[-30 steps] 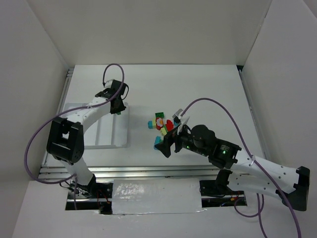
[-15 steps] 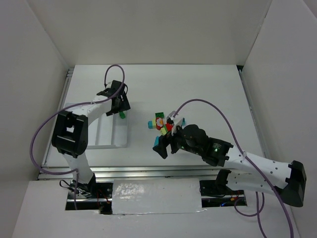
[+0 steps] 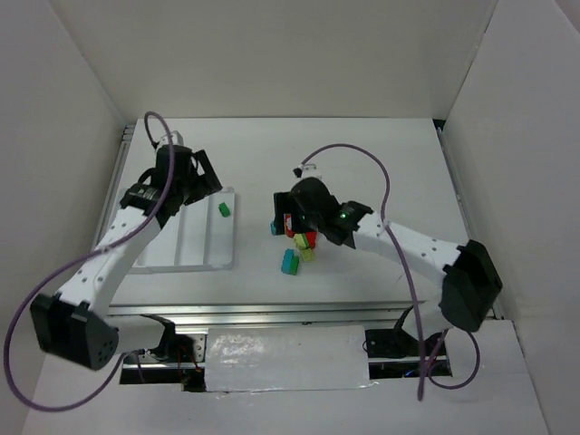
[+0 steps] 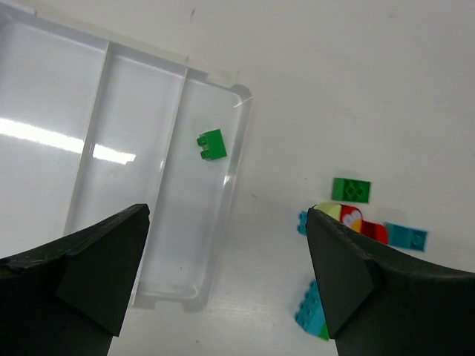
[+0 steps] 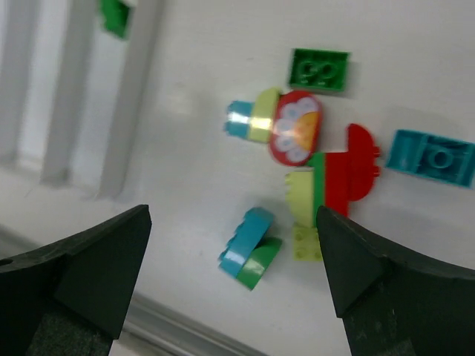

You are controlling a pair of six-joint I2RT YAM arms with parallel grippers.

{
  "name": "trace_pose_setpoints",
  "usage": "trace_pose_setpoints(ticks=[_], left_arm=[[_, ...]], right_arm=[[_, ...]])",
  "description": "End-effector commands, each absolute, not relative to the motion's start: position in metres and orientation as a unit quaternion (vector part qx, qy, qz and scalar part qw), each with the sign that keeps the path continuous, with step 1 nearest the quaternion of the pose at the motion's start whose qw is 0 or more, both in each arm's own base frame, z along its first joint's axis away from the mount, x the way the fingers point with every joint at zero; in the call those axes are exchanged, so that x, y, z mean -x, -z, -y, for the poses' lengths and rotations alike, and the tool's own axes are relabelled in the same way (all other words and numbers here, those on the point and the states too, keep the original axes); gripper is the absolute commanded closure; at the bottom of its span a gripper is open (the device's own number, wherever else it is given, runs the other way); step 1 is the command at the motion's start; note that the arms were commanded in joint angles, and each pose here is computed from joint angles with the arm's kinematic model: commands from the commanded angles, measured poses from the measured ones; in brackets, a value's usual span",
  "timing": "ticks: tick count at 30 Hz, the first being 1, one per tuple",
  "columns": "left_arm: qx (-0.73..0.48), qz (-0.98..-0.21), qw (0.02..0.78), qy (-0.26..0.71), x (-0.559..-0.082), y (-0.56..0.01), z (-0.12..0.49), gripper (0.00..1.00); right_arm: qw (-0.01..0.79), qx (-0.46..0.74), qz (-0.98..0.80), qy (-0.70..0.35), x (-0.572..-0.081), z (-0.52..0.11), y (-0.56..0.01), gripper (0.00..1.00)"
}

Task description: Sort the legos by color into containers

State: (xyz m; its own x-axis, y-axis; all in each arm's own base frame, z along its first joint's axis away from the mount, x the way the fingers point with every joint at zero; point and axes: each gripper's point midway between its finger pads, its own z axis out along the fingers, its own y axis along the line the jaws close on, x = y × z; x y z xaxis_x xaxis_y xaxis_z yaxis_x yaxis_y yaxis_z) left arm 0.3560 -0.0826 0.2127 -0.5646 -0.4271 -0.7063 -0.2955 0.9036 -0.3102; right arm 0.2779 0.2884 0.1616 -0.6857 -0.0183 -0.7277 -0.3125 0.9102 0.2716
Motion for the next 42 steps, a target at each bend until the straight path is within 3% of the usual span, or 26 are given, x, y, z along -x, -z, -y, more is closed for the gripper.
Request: trace_pose_setpoints(ticks=[1,10,20,33,39,42], left_arm=[[0.141,-0.886,0.425,0.124,-0.313,-0.241,0.091,0.01],[0.06,-0.885,0.443,0.128,-0.256,-0.223,0.082,0.01],[0.055,-0.89,0.433,0.133,-0.257,-0.219,0.086,0.01],[0.052,-0.891,0.43,0.137,-0.257,-0.217,0.088,0.01],[0.05,-0.89,0.431,0.139,-0.256,-0.217,0.089,0.01],[0.049,-0.889,0.434,0.14,-0.255,-0.219,0.089,0.01]], right_arm=[[0.362,0.023,-0.922,-0.137,-0.315,-0.276,-0.153,0.01],[0.307,0.009,-0.951,-0.04,-0.4,-0.279,-0.1,0.05],[0.26,0.047,-0.963,-0.052,-0.407,-0.275,-0.061,0.16],[0.246,0.059,-0.964,-0.078,-0.408,-0.288,-0.046,0.16],[0.24,0.045,-0.969,-0.04,-0.414,-0.279,-0.038,0.33],[0.236,0.042,-0.97,-0.031,-0.412,-0.276,-0.033,0.36]])
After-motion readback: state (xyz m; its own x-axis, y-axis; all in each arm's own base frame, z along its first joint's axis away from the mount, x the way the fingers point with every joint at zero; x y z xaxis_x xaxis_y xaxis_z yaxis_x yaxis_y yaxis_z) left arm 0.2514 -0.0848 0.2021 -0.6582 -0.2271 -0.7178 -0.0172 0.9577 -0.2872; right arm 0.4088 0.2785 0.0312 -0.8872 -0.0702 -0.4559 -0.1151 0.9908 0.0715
